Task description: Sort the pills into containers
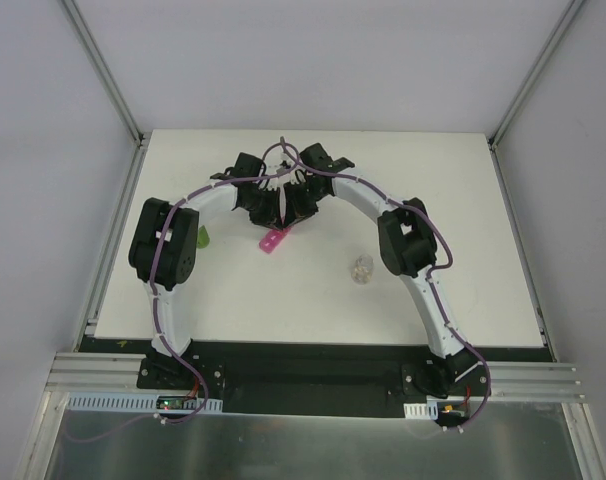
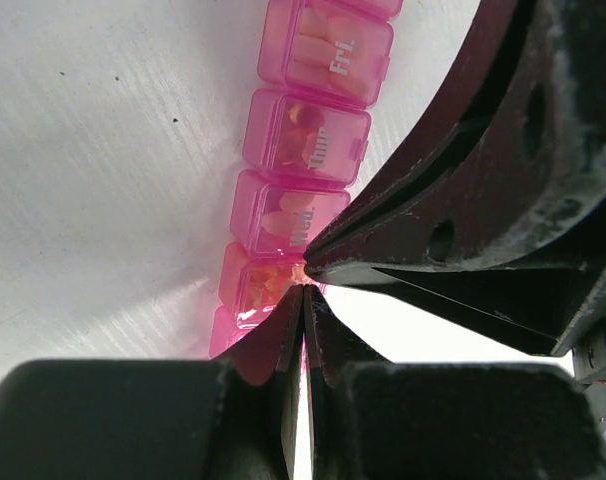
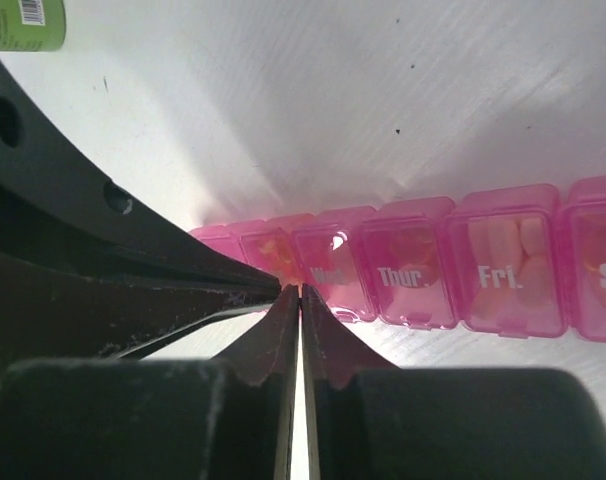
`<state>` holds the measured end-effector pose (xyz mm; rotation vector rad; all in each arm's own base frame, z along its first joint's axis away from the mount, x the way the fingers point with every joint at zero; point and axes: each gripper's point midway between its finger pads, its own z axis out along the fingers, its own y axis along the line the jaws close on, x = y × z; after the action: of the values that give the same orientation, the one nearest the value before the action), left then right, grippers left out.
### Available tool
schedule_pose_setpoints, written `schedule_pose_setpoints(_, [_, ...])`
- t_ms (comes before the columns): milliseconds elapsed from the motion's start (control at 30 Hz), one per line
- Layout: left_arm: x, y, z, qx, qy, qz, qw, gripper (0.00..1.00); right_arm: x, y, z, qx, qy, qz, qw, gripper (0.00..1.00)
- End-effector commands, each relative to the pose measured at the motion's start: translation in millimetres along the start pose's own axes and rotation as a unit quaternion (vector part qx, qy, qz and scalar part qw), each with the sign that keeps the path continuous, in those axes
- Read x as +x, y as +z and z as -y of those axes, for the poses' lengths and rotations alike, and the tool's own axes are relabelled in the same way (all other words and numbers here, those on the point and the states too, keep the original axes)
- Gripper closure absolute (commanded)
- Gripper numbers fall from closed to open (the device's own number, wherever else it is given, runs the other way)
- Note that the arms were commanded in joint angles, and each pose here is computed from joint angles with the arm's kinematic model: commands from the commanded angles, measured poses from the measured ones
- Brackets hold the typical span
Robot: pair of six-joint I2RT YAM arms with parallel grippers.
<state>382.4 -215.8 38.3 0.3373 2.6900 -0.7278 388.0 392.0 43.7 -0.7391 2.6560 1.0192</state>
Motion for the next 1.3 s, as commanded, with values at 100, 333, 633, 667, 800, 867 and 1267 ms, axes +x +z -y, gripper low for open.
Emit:
schedule_pose_setpoints(100, [56,22,-30,-0.047,-0.029,-0.096,0.994,0.98,16,12,10,0.032,-0.002,-0.032,0.999,0.93])
schedule_pose_setpoints(333, [56,19,-35,-0.047,-0.042,-0.096,0.993,0.98,-11,-15,-25,-0.027,-0.038,0.017,0.999,0.93])
schedule_pose_setpoints(633, [33,-8,-15,-0.019,-0.022,-0.052,0.998,0.96,-27,-47,-55,-0.084,-0.066,0.054,0.993,0.92])
schedule_pose_setpoints(667, [29,-13,-12,-0.014,-0.021,-0.045,0.999,0.95,-29,-53,-56,-0.087,-0.074,0.058,0.992,0.91])
schedule_pose_setpoints(800, [11,-45,0,-0.002,-0.014,0.0,1.0,0.85,-40,-82,-56,-0.076,-0.135,0.086,0.984,0.76])
schedule_pose_setpoints(867, [-1,-68,7,-0.002,-0.007,0.034,0.999,0.78,-50,-92,-46,-0.049,-0.174,0.099,0.978,0.67])
schedule_pose_setpoints(1267, [-16,-174,-13,-0.106,0.024,0.21,0.972,0.31,-58,-74,17,0.088,-0.382,-0.002,0.92,0.01])
